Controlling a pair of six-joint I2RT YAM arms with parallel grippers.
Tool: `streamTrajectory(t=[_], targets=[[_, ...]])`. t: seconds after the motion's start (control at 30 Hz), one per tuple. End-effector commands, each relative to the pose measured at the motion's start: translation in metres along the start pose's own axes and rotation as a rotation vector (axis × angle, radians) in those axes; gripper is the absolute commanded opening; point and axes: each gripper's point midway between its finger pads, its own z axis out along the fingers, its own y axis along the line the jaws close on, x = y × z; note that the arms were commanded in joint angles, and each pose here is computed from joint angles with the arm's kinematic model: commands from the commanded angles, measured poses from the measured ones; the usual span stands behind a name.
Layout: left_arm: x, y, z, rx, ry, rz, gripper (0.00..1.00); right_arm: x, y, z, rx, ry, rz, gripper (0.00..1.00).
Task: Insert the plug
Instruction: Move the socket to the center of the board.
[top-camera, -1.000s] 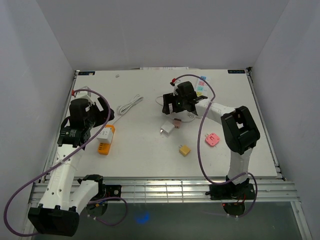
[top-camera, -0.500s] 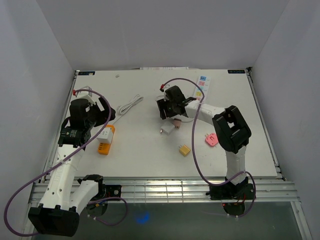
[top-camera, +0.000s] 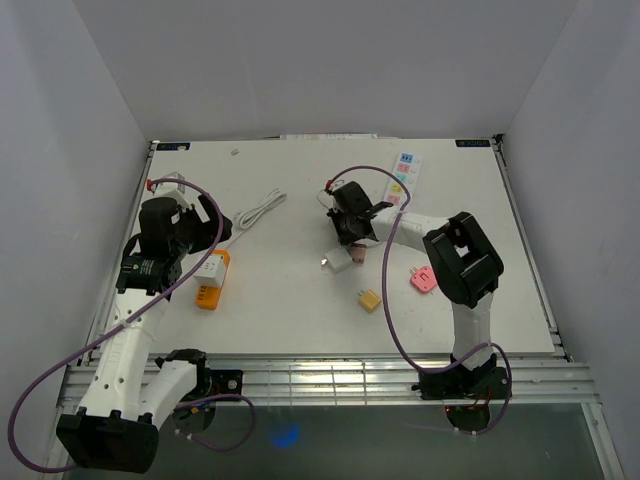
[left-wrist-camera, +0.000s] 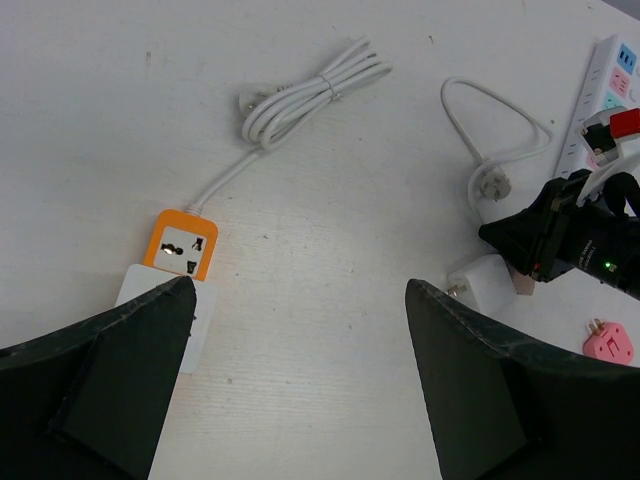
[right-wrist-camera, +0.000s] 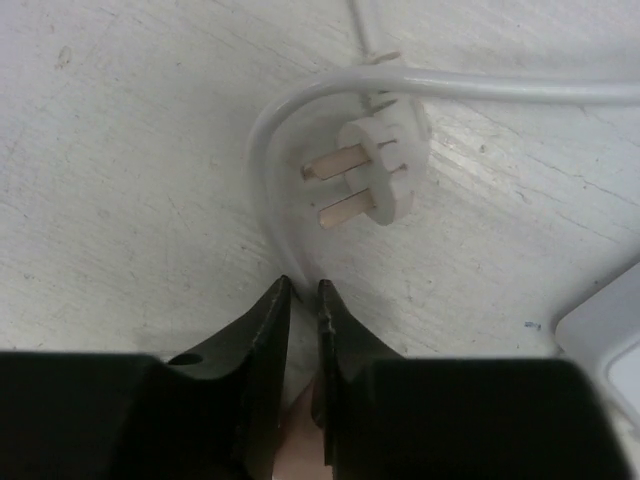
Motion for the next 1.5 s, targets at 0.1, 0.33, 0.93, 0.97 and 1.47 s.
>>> streamTrajectory(t=[0.1,0.33,0.93,0.97,1.47], targets=[[-0.004,-0.004,-0.004,0.024,-0.025,0.014,0.97,-0.003,0.021,-0.002,-0.1,0.01,-0.028,0.08],[-0.003,-0.004,-0.003,0.023,-0.02,0.014,0.97,-0.009,0.099,-0.024,-0.289,-0.021,-0.106,0.08],[0.0,-0.003,0.0,0.021,-0.008,0.012,0.97,-0.047,0.177,-0.083,-0.408,-0.132,-0.189,0.73],[0.0,-0.004,0.0,0.024,-0.005,0.014,0.97,-0.051,0.171,-0.085,-0.399,-0.141,-0.181,0.79],[0.003,-0.009,0.003,0.054,0.014,0.02,0.97,-0.002,0.1,-0.146,-0.273,-0.191,-0.191,0.98]])
